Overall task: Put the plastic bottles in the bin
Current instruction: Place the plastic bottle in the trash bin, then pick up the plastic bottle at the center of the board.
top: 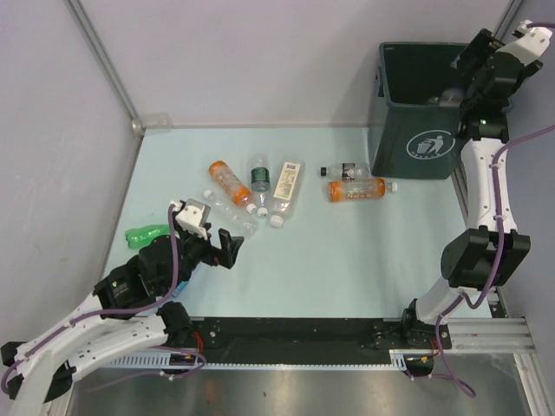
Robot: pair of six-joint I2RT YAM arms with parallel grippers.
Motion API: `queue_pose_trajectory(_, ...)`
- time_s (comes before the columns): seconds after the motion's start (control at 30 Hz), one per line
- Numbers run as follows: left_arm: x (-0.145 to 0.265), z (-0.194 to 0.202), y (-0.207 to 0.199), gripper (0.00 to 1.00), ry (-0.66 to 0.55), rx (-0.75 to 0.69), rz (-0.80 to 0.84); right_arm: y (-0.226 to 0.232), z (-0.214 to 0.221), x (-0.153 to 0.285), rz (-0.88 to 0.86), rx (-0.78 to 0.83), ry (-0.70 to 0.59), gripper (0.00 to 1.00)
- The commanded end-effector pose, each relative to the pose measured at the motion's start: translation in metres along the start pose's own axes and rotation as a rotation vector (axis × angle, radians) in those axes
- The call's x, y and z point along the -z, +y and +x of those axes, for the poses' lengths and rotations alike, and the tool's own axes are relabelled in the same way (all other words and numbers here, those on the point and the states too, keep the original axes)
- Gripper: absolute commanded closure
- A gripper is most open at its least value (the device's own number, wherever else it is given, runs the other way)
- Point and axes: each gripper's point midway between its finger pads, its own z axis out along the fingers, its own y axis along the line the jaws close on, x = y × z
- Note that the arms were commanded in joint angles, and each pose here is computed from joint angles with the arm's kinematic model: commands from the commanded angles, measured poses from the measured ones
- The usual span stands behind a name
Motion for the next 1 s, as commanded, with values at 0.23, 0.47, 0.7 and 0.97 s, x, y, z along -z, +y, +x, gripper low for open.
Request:
queue_pose_trajectory(0.23,-0.002,-0.004,0.002,0.0,-0.013,0.01,-0.02,0.0,-0.094,0.037,-0.033,-0.086,-0.166,0.0)
queue_pose_trajectory(0.47,0.0,-0.003,0.008,0.0,-0.012,0.022,-0.054,0.006,-0.091,0.069,-0.109,-0.13,-0.094,0.0)
queue_pose_trajectory(0.7,0.001,0.0,0.02,0.0,-0.008,0.038,-0.125,0.015,-0.029,0.129,-0.26,-0.203,0.125,0.03)
queue_pose_trajectory(0.97,-0.001,-0.006,0.022,0.0,-0.02,0.094,-0.162,0.025,0.068,0.211,-0.344,-0.074,0.533,0.0)
